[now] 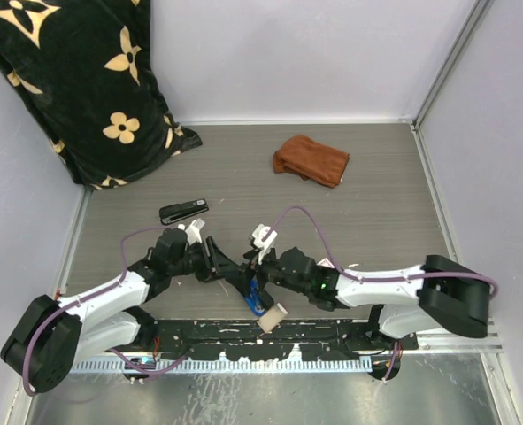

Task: Load the staples into the stapler
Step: Close the stapler at the center of the board.

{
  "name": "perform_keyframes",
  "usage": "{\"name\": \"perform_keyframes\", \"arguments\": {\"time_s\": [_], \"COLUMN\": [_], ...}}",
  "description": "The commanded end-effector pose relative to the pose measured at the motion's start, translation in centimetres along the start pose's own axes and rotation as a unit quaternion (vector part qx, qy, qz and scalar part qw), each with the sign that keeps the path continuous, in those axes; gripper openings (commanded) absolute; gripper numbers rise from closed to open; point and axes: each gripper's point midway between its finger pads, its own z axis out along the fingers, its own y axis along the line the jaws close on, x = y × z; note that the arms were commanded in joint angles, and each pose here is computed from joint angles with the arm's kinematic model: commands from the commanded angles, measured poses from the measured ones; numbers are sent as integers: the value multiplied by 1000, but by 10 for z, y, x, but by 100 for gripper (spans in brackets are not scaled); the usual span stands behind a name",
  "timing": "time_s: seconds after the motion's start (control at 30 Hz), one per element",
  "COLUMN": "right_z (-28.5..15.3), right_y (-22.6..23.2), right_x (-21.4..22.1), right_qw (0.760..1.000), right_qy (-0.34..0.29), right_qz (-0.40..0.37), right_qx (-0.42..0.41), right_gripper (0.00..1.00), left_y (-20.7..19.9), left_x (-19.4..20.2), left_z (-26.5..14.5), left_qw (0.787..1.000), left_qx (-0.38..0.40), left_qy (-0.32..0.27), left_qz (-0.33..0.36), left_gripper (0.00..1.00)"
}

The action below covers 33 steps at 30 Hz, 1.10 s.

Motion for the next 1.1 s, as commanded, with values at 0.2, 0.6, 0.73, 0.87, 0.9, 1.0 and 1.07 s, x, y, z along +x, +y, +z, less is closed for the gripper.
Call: {"name": "perform_keyframes", "arguments": {"time_s": [0.2,0.6,0.73,0.87,0.9,1.0,1.07], "right_z": [-48,-65,-62,-52,-49,-37,-29], "right_y": [-22,-6,-9,-5,-4,3,7], "right_x": [-18,13,34,43,45,51,57], "right_qw": [997,991,988,988,988,990,990], "right_qy": [17,73,90,85,88,93,95], "right_qz": [56,115,128,129,123,101,95], "right_qx": [44,8,14,17,21,29,28], "right_gripper": [90,91,85,82,82,82,82], "left_y": [-44,-55,-46,-38,-37,-35,-34], "left_x": [-25,-25,-25,-23,-24,-24,-24], "left_z": [-16,-24,-23,-21,-21,-21,-22], "left_qw": [996,990,992,994,994,995,995], "left_qx": [65,100,78,64,61,55,53], "left_qy": [-36,-37,-38,-34,-35,-38,-41], "left_qz": [53,94,93,85,82,78,78], "left_gripper": [0,0,0,0,0,0,0]}}
